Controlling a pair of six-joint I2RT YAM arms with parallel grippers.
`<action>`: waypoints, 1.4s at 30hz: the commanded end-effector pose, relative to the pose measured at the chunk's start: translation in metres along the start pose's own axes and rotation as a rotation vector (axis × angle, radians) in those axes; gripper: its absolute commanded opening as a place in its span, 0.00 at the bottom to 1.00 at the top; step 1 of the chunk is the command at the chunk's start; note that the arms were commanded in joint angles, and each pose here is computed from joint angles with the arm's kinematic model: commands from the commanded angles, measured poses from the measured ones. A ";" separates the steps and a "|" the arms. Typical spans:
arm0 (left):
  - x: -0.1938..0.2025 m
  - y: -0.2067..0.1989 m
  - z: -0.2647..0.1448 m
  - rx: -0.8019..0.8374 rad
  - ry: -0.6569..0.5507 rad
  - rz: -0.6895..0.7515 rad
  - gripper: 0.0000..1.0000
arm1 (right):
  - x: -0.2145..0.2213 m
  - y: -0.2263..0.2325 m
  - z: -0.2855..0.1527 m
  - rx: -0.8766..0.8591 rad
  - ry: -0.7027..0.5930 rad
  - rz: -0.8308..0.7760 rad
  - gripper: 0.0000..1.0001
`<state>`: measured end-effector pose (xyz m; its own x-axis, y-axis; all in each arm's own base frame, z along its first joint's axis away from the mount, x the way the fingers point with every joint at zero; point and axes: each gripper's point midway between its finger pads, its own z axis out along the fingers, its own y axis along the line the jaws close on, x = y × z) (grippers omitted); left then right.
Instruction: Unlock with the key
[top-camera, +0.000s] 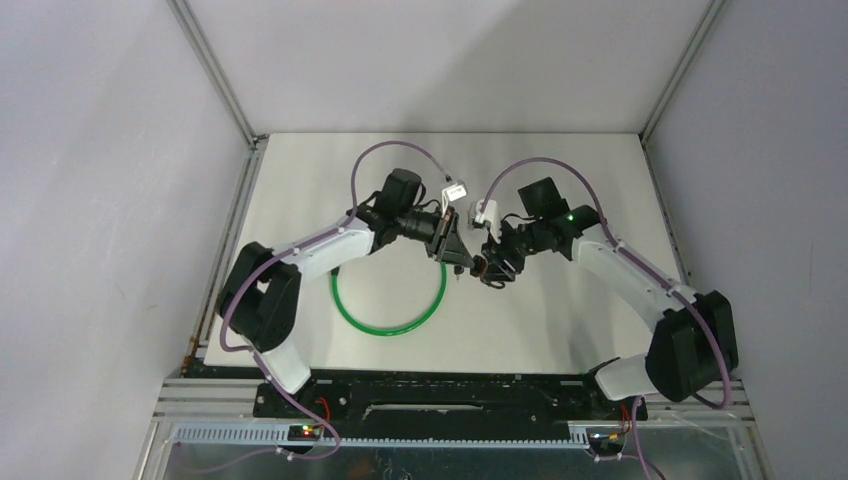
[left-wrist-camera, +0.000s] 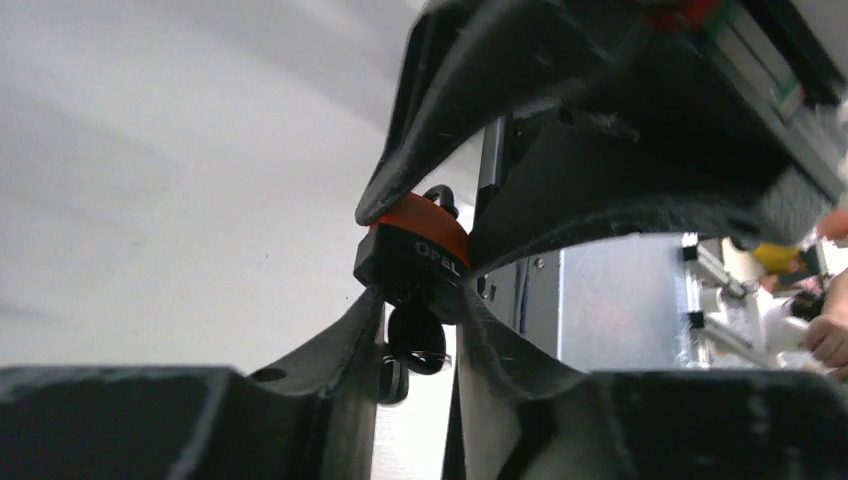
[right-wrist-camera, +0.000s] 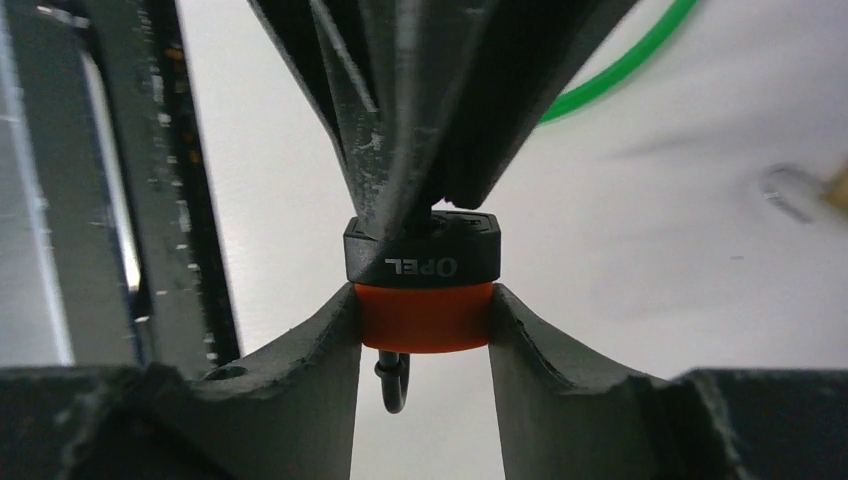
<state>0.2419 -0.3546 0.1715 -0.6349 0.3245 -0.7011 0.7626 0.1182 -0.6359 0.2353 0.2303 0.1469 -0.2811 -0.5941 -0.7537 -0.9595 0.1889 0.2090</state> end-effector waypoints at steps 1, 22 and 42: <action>-0.052 -0.009 -0.020 -0.024 -0.099 -0.029 0.42 | -0.040 -0.015 -0.016 0.225 -0.045 -0.232 0.00; -0.035 -0.003 0.008 0.059 -0.026 -0.348 0.78 | -0.045 -0.016 -0.016 0.305 -0.019 -0.295 0.00; -0.042 -0.009 0.022 0.203 -0.057 -0.426 0.00 | -0.035 -0.029 -0.019 0.366 0.016 -0.247 0.01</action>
<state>0.2553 -0.3839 0.1744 -0.9240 0.2528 -0.2870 0.3308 0.1519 -0.9314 0.2627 0.2249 0.1619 -0.0644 -0.7107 -0.7005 -0.9440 0.2710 -0.1881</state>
